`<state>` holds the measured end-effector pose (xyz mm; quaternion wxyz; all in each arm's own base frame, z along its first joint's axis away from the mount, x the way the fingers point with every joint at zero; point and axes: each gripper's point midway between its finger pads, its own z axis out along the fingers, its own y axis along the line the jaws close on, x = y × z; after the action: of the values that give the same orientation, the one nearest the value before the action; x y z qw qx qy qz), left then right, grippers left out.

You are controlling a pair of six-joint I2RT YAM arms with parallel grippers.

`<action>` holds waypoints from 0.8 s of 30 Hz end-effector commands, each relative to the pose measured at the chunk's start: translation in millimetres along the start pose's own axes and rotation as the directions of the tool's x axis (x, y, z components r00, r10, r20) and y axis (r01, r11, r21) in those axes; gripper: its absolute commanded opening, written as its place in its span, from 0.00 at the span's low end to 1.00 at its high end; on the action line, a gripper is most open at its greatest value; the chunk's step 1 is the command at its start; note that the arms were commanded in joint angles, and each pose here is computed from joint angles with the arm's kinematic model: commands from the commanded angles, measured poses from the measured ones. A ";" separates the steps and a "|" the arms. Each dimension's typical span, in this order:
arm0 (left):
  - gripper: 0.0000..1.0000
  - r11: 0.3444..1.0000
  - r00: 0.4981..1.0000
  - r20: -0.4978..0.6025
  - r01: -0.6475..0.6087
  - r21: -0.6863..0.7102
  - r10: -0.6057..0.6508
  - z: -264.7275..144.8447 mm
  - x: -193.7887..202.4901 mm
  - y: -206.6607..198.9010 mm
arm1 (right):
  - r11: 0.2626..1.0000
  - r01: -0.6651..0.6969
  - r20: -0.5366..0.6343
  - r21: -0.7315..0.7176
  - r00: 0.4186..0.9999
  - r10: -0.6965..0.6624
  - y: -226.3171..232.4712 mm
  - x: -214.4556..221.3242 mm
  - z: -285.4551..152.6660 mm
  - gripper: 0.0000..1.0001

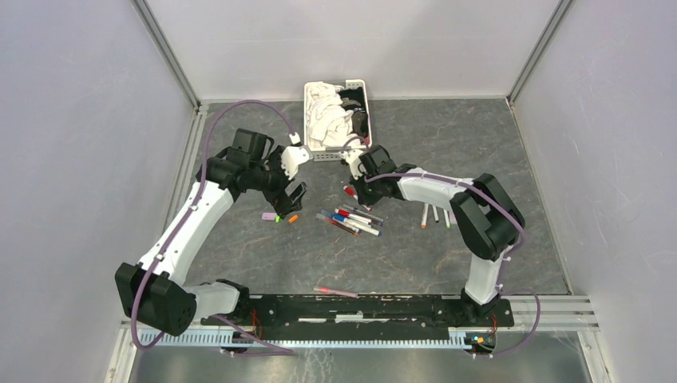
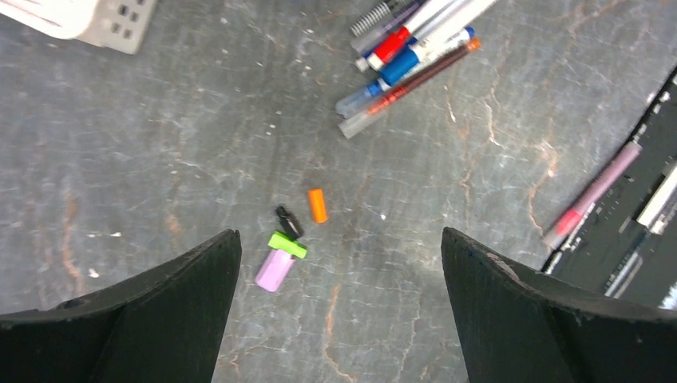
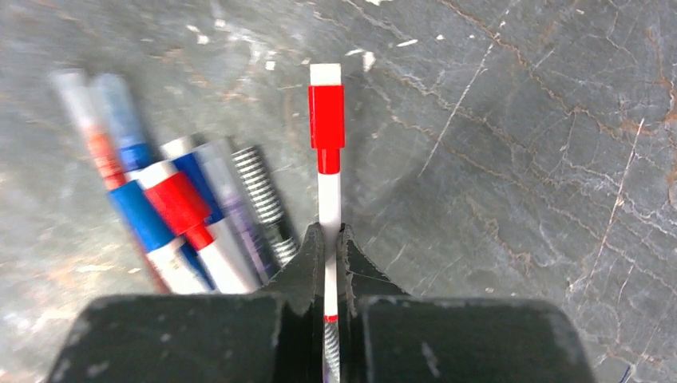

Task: Open the pen caps

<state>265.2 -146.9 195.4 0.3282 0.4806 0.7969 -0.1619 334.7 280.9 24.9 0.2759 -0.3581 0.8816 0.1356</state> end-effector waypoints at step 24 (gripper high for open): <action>0.89 0.805 0.888 0.143 -0.458 0.377 0.438 43.6 9.9 -99.9 | 0.645 -0.018 0.088 -0.764 0.987 0.131 163.7 -41.5 -127.6 0.00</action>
<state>190.4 -208.4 144.7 0.2646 0.6762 0.6362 -0.2605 194.8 350.6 136.0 0.1583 -0.3870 0.7637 0.4920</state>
